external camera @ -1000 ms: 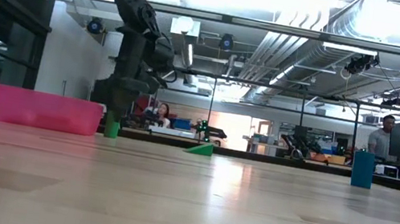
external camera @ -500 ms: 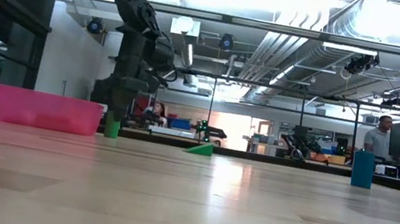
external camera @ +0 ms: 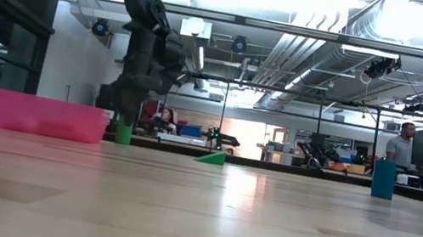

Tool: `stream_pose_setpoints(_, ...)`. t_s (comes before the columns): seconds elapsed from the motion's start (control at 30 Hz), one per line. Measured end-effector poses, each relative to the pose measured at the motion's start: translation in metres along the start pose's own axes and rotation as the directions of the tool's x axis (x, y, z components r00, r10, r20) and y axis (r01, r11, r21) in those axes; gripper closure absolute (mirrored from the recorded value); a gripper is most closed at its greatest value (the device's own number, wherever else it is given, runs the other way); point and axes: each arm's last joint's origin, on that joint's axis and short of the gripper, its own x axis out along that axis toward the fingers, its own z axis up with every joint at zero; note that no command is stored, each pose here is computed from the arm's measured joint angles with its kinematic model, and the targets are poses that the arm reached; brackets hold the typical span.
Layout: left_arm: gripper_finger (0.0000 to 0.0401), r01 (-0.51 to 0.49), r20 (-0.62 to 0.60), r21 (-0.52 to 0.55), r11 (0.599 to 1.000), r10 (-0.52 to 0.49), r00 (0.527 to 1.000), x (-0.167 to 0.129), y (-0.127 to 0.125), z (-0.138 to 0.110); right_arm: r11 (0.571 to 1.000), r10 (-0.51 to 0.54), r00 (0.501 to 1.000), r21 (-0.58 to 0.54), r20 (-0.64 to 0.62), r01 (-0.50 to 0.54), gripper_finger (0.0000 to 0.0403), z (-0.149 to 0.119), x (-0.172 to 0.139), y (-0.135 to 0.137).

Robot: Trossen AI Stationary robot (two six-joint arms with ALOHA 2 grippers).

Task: Sort blocks
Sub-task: Put the green block into the black bin

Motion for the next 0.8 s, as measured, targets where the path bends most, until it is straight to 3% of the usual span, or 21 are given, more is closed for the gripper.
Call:
stream_pose_setpoints(0.27, 0.0308, 0.059, 0.202, 0.032, 0.998, -0.064, 0.977, -0.043, -0.028, -0.003, 1.000, -0.003, 1.000, -0.019, 0.007, 0.004, 0.0402, 0.000, 0.000, 0.000)
stream_pose_setpoints(0.43, 0.0309, 0.221, 0.367, 0.110, 0.969, -0.246, 0.897, -0.076, -0.064, -0.005, 0.999, -0.024, 0.998, -0.020, 0.052, 0.025, 0.0402, 0.001, 0.000, -0.001)
stream_pose_setpoints(0.63, 0.0309, 0.285, 0.460, 0.303, 0.909, -0.401, 0.792, -0.095, -0.150, -0.010, 0.998, -0.055, 0.992, -0.025, 0.111, 0.058, 0.0402, 0.003, 0.000, -0.002)
stream_pose_setpoints(0.73, 0.0309, 0.318, 0.481, 0.415, 0.852, -0.502, 0.719, -0.098, -0.204, -0.017, 0.998, -0.062, 0.990, -0.026, 0.124, 0.065, 0.0402, 0.003, 0.000, -0.003)
stream_pose_setpoints(0.8, 0.0309, 0.341, 0.502, 0.489, 0.803, -0.579, 0.643, -0.098, -0.241, -0.021, 0.997, -0.063, 0.990, -0.028, 0.123, 0.067, 0.0402, 0.003, 0.000, -0.003)
